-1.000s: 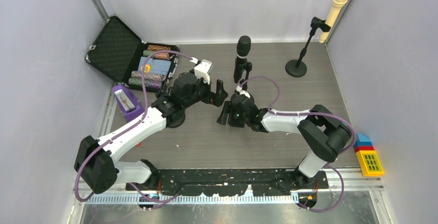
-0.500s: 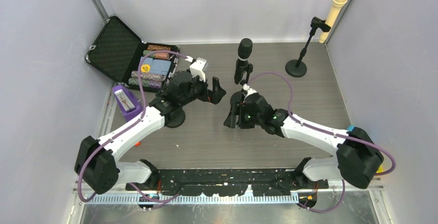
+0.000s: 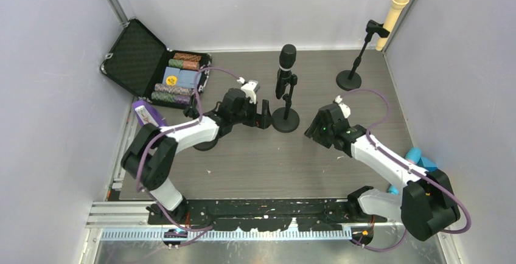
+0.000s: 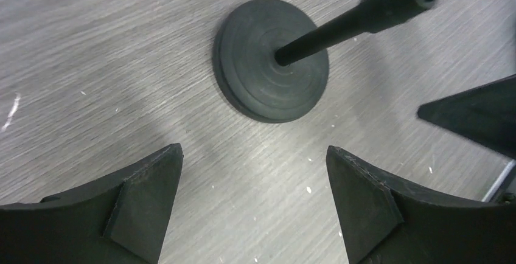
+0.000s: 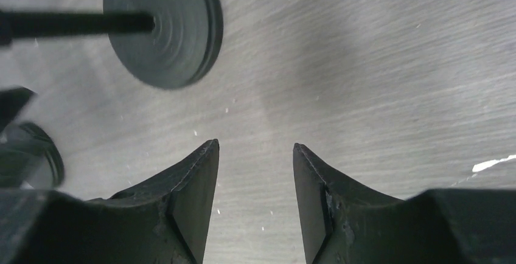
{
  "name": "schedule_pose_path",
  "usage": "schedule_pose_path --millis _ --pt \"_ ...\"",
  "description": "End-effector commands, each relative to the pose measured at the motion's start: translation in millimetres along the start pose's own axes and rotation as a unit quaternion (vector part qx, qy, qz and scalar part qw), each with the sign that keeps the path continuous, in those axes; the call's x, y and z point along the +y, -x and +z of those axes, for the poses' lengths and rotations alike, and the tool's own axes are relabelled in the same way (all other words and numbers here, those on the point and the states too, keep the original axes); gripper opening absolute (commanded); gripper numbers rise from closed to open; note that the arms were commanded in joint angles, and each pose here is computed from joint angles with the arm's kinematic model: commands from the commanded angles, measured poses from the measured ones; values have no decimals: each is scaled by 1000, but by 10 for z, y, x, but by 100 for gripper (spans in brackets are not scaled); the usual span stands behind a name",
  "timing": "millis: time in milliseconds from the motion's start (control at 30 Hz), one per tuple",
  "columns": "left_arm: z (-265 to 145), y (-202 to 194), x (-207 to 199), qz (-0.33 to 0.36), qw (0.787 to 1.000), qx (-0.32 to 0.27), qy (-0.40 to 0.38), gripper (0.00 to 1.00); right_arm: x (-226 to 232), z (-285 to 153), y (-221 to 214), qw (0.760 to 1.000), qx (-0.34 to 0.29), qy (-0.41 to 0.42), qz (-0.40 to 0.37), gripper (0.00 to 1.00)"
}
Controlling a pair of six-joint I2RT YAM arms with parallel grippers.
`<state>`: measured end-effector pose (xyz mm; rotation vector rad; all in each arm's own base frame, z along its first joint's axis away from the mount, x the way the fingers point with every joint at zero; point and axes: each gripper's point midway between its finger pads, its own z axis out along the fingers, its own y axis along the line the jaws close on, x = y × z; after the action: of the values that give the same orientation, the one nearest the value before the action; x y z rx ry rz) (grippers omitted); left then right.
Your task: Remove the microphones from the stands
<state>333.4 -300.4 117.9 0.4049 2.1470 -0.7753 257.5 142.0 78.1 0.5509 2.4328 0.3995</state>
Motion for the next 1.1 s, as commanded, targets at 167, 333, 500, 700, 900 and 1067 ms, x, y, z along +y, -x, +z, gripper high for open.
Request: schedule_pose_path --millis 167,333,500,700,900,1067 --pt "588 97 -28 -20 998 -39 -53 85 217 295 543 995 5 41 87 53" --pt "773 117 69 -51 995 -56 -72 79 342 568 607 993 33 53 96 52" --pt "916 54 84 -61 992 -60 -90 75 388 763 663 993 41 49 96 50" --pt "969 -108 111 -68 992 -40 -95 69 421 970 582 993 80 50 76 48" --pt "892 -306 -54 -63 990 -21 -127 59 474 1073 431 989 127 76 29 47" --pt "789 -449 -198 -61 988 -20 -142 56 548 1083 323 980 169 107 -16 49"
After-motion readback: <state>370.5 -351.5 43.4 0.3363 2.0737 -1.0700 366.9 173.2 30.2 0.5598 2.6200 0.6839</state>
